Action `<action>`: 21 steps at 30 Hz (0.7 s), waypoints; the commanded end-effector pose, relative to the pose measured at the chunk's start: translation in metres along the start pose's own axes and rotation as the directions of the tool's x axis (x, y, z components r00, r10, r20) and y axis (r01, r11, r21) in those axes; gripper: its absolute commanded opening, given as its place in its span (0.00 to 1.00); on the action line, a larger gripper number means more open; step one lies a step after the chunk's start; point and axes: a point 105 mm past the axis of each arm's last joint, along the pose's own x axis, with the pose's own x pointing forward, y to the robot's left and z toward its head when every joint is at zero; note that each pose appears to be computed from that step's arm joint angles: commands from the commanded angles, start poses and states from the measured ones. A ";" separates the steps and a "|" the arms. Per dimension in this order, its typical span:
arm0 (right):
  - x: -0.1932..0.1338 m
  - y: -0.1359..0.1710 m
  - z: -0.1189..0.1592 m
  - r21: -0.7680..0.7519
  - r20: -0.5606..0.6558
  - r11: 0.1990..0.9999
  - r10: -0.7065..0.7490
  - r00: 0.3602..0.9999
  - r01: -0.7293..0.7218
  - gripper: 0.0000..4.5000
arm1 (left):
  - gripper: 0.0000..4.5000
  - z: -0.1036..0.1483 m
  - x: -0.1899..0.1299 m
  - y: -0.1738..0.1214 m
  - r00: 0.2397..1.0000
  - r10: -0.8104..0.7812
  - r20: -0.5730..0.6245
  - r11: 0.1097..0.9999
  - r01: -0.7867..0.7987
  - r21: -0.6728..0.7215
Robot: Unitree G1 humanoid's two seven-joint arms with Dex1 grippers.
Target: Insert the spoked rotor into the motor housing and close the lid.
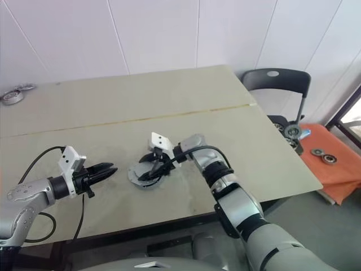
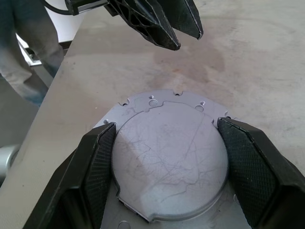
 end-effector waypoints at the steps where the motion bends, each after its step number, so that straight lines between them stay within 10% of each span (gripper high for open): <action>1: 0.005 0.008 -0.014 0.030 -0.046 0.998 0.055 0.997 -0.053 0.68 | 0.27 0.011 0.000 0.000 1.000 -0.002 0.021 0.999 0.001 0.037; 21: -0.001 0.011 -0.024 0.044 -0.071 0.996 0.081 0.994 -0.078 0.68 | 0.27 0.010 -0.004 0.001 1.000 0.007 0.017 0.999 -0.008 0.040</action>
